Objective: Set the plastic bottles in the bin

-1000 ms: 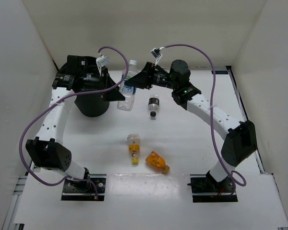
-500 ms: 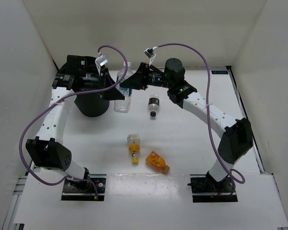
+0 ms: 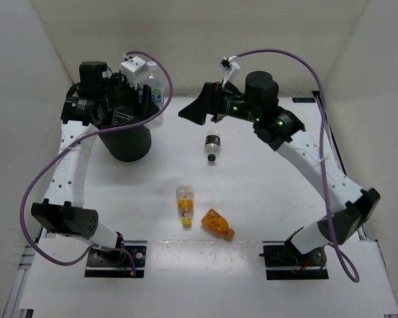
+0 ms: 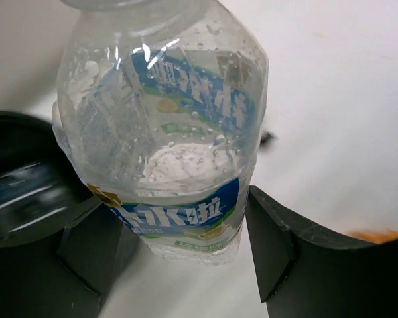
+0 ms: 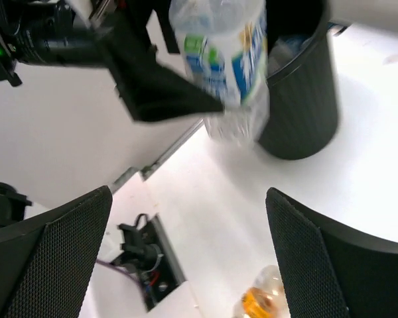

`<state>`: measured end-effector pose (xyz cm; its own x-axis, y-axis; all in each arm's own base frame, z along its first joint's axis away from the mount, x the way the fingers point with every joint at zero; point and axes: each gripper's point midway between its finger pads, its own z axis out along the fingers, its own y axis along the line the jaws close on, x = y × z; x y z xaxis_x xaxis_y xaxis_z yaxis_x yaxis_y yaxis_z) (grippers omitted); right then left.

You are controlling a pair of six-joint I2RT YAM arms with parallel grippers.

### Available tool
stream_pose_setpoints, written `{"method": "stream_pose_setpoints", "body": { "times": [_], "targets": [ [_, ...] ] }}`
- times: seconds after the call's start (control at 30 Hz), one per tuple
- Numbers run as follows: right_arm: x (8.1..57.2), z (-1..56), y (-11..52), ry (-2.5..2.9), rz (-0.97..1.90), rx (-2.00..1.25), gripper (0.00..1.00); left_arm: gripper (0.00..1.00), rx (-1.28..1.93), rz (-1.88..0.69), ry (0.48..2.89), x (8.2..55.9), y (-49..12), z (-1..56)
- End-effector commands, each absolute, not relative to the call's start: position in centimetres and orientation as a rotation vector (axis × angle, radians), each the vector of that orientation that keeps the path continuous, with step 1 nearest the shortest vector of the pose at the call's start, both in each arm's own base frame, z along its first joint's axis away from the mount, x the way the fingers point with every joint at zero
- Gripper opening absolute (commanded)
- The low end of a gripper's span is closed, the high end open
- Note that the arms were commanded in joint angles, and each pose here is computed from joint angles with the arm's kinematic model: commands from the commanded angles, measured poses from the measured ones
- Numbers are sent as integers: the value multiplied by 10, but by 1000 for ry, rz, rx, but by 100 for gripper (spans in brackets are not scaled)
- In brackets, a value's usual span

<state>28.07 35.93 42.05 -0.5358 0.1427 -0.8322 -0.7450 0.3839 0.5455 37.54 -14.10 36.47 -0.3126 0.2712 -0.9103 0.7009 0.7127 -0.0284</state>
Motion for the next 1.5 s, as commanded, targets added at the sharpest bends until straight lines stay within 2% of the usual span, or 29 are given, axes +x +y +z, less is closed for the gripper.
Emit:
{"method": "stream_pose_setpoints", "body": {
  "times": [0.0,0.13,0.17,0.27,0.3,0.4,0.57,0.6,0.67,0.7,0.73,0.83,1.2,1.4,1.47],
  "targets": [
    [284,408,332,1841,1064,-524,100,11,519,-33,1790,401,-76,429],
    [270,353,316,2044,851,-612,100,11,397,331,1781,420,-20,443],
    [277,336,304,2088,714,-597,100,11,425,417,1783,424,-10,442],
    [254,266,293,2287,498,-706,100,11,418,589,1907,440,18,401],
    [245,238,292,2348,408,-752,100,11,433,597,1962,449,22,377],
    [221,202,293,2429,310,-850,100,11,444,539,2050,461,28,337],
    [178,163,304,2476,329,-1013,100,11,441,434,2078,467,21,320],
    [173,152,303,2496,309,-1038,100,14,429,432,2100,469,25,311],
    [155,124,300,2546,268,-1121,100,24,421,446,2103,468,28,312],
    [148,115,299,2567,260,-1154,100,33,422,455,2123,469,29,303],
    [143,106,298,2588,241,-1168,100,57,416,466,2125,468,31,304],
    [134,81,294,2655,153,-1195,100,100,370,487,2130,464,36,305],
    [115,44,289,2762,127,-1272,100,100,305,407,2014,429,27,354],
    [111,39,283,2795,108,-1273,97,100,336,364,1979,413,15,363],
    [111,40,276,2814,53,-1244,100,100,345,355,1986,410,13,359]
  ]
}}
